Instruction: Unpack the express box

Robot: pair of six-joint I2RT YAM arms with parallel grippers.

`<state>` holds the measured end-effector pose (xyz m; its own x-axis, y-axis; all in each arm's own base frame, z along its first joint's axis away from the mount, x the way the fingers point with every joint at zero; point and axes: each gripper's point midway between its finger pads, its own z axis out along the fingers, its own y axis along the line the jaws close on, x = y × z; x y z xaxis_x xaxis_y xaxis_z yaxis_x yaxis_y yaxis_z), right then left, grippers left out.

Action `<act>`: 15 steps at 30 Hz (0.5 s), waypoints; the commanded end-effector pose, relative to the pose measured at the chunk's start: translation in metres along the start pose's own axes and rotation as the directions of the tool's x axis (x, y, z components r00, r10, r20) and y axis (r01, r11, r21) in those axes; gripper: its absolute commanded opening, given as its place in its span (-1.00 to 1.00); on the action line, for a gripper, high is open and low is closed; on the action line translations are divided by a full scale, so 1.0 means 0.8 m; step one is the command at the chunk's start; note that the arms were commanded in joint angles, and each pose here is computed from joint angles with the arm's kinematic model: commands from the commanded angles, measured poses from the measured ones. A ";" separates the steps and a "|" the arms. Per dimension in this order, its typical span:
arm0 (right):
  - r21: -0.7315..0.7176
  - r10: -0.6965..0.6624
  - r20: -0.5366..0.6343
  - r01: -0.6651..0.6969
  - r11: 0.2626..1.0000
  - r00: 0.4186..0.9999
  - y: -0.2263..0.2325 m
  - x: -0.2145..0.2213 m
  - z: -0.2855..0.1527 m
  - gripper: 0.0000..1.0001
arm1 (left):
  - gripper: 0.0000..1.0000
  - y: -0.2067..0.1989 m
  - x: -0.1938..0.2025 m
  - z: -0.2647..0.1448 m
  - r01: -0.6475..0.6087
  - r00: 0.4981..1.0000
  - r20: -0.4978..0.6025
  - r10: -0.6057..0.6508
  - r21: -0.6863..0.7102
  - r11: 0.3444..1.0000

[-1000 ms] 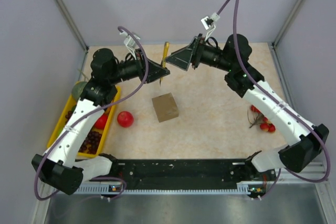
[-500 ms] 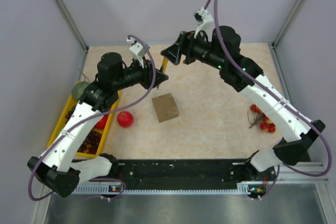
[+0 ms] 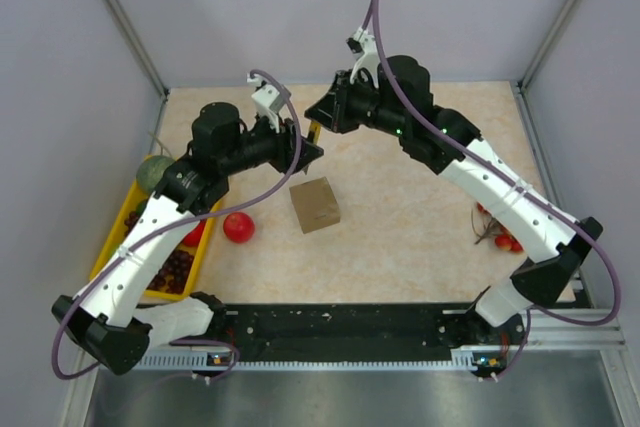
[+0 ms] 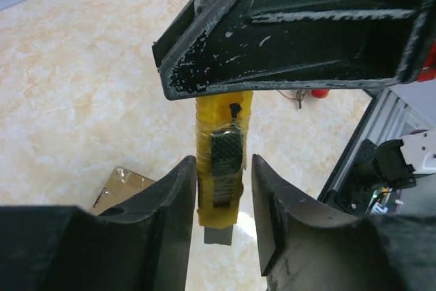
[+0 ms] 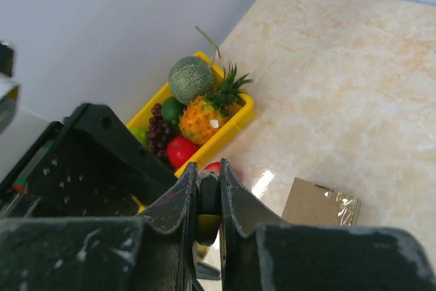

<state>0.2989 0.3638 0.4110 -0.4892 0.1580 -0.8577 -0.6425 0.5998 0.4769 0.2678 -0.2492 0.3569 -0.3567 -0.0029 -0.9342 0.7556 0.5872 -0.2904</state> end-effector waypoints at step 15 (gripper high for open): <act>-0.266 -0.047 0.275 0.123 0.956 0.960 0.066 -0.086 -0.112 -1.00 | 0.71 -0.089 -0.068 -0.052 0.126 0.959 0.176 -0.222 0.437 0.890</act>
<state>0.2706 0.3229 0.4675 -0.3671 0.2612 -0.8927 -0.7324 0.5104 0.4505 0.2306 -0.2509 0.4205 -0.3727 -0.2478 -0.8943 0.8337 0.3337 -0.4399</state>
